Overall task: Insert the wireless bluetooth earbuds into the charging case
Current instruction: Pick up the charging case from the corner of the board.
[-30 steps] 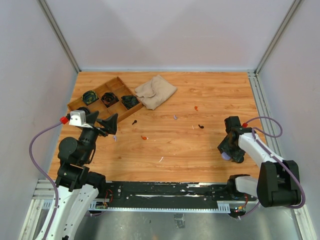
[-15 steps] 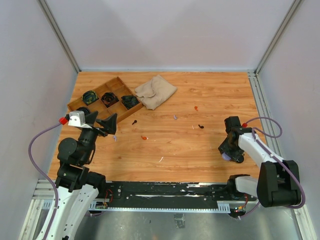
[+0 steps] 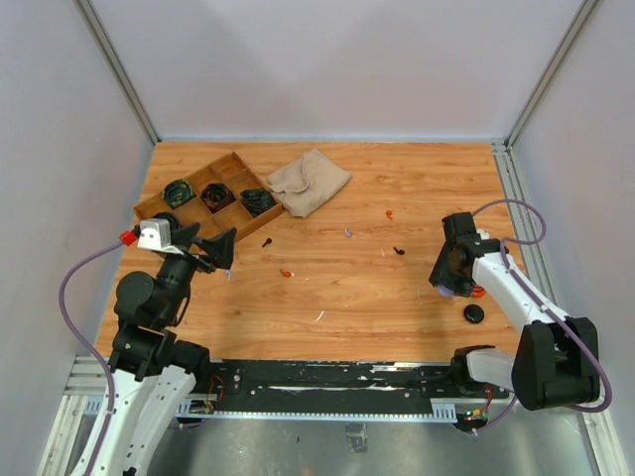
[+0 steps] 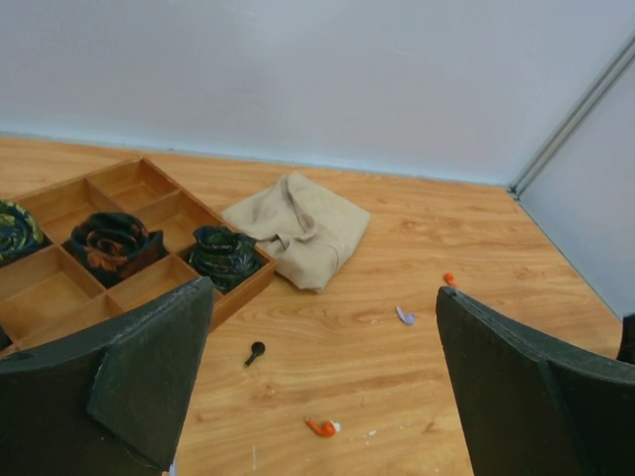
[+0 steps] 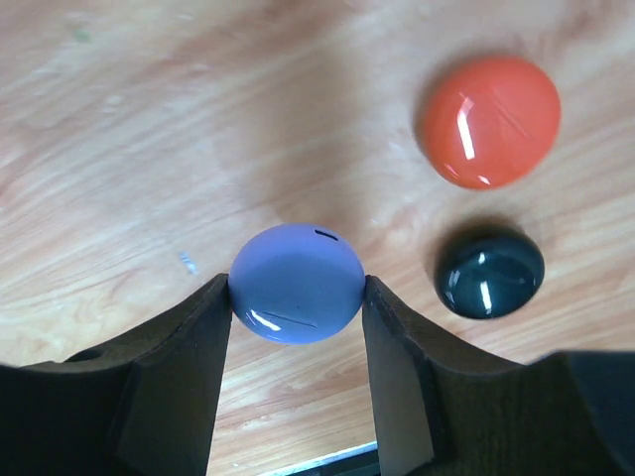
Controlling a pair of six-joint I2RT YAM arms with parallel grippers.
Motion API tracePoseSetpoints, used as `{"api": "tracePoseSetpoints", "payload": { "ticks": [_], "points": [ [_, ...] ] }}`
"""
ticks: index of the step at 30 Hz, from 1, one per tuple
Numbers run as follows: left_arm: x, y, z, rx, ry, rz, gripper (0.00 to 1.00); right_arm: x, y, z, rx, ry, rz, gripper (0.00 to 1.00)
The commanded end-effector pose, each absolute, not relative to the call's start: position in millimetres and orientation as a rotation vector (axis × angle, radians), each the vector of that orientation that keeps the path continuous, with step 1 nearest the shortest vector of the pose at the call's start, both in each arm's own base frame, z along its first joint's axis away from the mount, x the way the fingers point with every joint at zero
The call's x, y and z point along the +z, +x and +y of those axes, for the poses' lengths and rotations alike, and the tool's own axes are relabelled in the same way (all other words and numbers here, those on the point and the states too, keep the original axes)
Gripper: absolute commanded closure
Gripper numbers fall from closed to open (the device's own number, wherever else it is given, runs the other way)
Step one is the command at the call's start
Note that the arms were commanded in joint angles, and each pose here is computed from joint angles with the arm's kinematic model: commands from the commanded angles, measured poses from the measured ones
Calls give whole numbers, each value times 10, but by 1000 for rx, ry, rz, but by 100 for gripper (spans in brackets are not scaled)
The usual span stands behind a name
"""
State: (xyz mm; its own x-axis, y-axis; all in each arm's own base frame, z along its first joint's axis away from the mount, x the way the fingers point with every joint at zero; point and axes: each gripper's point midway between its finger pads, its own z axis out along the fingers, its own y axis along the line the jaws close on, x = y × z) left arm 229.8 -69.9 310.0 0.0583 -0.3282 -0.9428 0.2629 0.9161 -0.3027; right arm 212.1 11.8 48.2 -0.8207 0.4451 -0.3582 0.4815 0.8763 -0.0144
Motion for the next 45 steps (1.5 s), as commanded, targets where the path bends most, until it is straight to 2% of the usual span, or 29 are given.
{"api": "tracePoseSetpoints", "payload": {
  "ticks": [1, 13, 24, 33, 45],
  "points": [
    [3137, 2248, -822, -509, -17, 1487, 1, 738, 2390, 331, -91, 341, 2663, 66],
    [2991, 2193, -1284, -722, 154, 1658, 1, 1118, 2653, 1163, 24, -492, 2503, 70],
    [2621, 2229, -1630, -974, 145, 1761, 1, 1413, 2650, 1942, 166, -1163, 2194, 66],
    [2211, 2266, -1862, -1134, 111, 1879, 1, 1687, 2471, 2435, 301, -1508, 1862, 65],
    [2008, 2166, -2264, -1369, 130, 1981, 1, 1972, 2101, 2851, 427, -1818, 1379, 63]
  ]
}}
